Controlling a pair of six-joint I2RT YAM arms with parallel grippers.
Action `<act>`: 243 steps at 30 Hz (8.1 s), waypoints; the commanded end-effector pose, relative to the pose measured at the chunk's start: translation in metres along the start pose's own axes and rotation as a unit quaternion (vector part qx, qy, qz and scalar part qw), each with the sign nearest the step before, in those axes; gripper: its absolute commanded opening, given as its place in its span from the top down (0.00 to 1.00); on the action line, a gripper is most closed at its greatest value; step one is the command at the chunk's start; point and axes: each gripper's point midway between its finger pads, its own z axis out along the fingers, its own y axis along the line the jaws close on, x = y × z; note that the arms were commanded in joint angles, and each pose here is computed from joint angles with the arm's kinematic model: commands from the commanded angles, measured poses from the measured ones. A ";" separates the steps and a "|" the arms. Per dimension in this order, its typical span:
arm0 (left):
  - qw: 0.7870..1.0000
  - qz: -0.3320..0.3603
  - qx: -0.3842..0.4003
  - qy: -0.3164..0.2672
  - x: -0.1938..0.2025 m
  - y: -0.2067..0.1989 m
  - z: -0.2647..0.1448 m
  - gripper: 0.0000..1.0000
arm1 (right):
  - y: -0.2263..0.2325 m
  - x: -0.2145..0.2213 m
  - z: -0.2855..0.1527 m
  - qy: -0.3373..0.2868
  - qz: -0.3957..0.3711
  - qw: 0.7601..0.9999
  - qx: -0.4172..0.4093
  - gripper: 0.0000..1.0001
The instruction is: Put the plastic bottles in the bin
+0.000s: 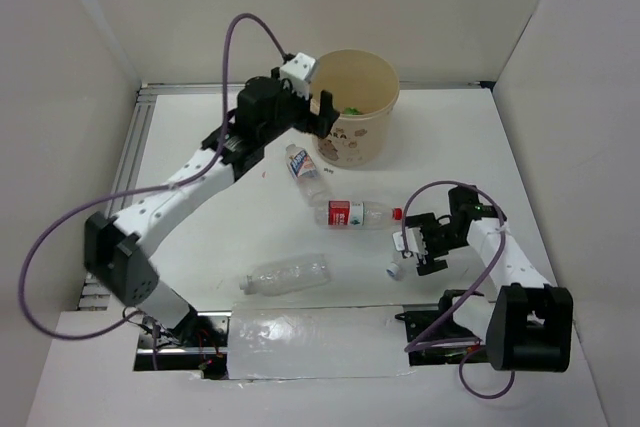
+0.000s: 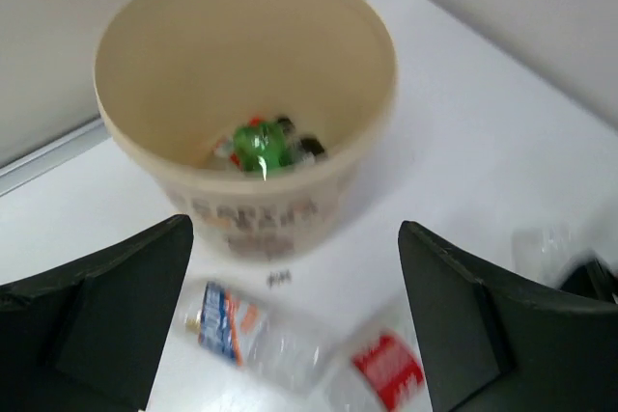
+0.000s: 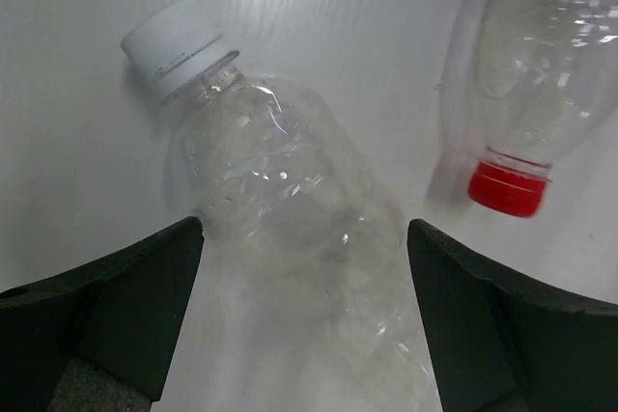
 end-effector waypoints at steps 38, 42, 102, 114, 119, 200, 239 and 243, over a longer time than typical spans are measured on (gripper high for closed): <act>0.825 0.254 0.269 0.428 0.322 -0.110 -0.183 0.00 | -0.399 -0.270 -0.185 -0.378 -0.020 0.895 0.237 0.68; 0.823 0.258 0.241 0.445 0.339 -0.102 -0.175 0.00 | -0.421 -0.237 -0.136 -0.371 0.048 0.905 0.203 0.52; 0.974 -0.086 0.021 -0.210 -0.101 0.027 0.109 0.00 | -0.148 -0.069 0.006 -0.131 0.218 0.963 0.092 0.01; 0.991 -0.071 -0.093 -0.068 -0.009 0.055 -0.055 0.00 | -0.152 -0.048 0.084 -0.057 0.194 0.979 0.027 0.01; 0.969 -0.197 -0.150 0.013 0.090 0.073 -0.093 0.00 | -0.122 -0.051 0.098 -0.043 0.160 0.986 -0.030 0.20; 0.988 -0.122 -0.082 -0.038 -0.010 -0.038 -0.101 1.00 | -0.112 -0.070 -0.084 -0.204 0.309 0.909 0.190 0.09; 0.996 -0.078 0.008 -0.040 -0.049 -0.042 0.011 0.00 | -0.099 -0.045 -0.072 -0.169 0.395 0.879 0.206 0.00; 0.995 -0.088 0.004 -0.045 -0.033 -0.037 -0.025 0.00 | -0.099 -0.043 -0.073 -0.161 0.401 0.877 0.209 0.00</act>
